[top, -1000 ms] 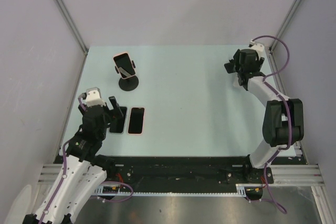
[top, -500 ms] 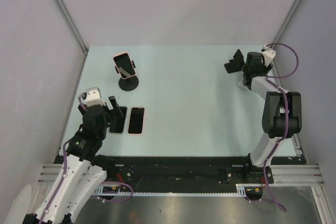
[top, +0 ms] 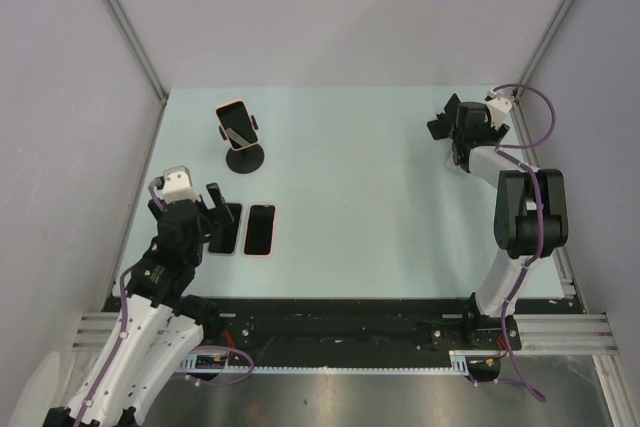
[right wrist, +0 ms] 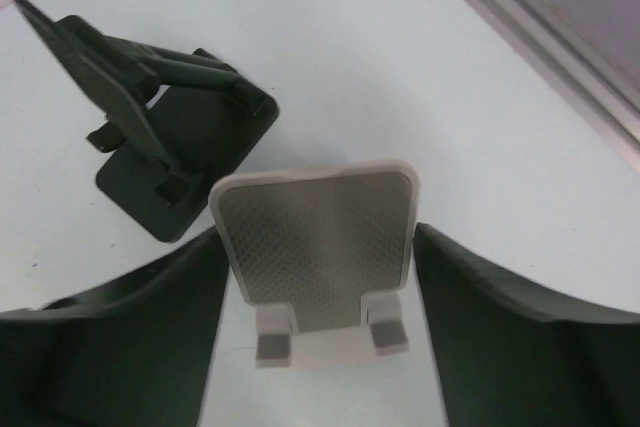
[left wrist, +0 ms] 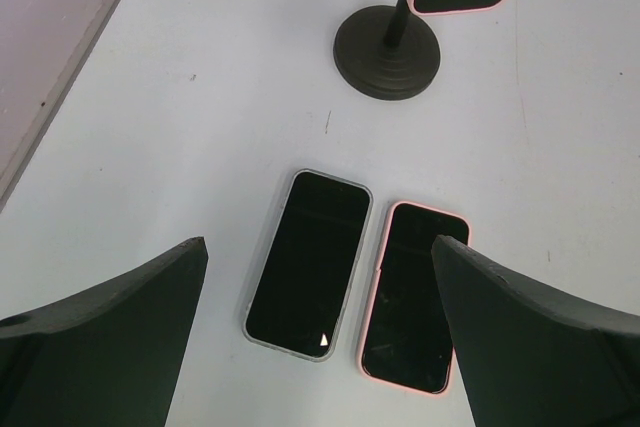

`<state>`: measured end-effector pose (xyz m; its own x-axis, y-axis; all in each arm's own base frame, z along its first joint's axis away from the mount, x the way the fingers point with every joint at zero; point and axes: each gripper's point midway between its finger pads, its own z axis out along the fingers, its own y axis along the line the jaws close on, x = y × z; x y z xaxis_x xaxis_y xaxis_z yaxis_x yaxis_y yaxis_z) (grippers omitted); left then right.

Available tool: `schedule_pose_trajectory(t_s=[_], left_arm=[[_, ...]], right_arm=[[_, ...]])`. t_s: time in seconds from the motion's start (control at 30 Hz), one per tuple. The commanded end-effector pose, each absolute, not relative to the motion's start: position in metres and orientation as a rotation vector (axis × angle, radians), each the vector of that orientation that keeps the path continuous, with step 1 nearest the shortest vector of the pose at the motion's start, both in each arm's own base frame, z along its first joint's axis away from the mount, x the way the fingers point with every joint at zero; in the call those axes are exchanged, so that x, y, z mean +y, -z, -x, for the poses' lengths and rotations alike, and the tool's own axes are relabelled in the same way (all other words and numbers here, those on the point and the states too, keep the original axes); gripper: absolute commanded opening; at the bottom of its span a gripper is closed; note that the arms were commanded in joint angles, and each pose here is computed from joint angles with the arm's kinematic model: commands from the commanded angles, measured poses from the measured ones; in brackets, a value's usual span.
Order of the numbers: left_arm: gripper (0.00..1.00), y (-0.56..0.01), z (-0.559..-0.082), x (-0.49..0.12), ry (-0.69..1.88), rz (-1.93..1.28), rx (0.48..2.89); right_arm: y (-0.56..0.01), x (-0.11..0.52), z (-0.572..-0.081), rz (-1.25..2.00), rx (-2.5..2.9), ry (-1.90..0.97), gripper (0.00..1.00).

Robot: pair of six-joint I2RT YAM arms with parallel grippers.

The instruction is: Remove the phone from the phone stand

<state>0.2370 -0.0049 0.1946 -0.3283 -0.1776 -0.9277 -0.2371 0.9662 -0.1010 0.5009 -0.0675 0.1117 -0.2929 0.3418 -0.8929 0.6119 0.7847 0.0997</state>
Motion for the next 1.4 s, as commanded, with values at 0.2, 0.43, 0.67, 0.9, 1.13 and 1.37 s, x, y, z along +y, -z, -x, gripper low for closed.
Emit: schedule_pose_trajectory(t_s=[0.2, 0.43, 0.67, 0.9, 1.13, 1.37], left_arm=[[1.00, -0.200, -0.253, -0.015, 0.018, 0.399, 1.913], [1.00, -0.214, -0.280, -0.026, 0.027, 0.451, 1.948], [1.00, -0.228, -0.322, -0.035, -0.015, 0.498, 1.981], [1.00, -0.265, -0.380, -0.044, -0.061, 0.531, 1.937], [1.00, -0.275, -0.434, -0.044, -0.163, 0.605, 1.890], [1.00, -0.266, -0.469, -0.037, -0.282, 0.692, 1.838]], right_arm=[[-0.166, -0.059, -0.489, -0.721, 1.824, 0.329, 1.00], [-0.210, -0.052, -0.459, -0.700, 1.819, 0.296, 1.00], [-0.233, -0.022, -0.412, -0.624, 1.801, 0.120, 1.00], [-0.235, 0.022, -0.366, -0.474, 1.820, -0.055, 1.00], [-0.226, 0.045, -0.334, -0.381, 1.857, -0.169, 1.00], [-0.224, 0.052, -0.316, -0.323, 1.875, -0.215, 1.00]])
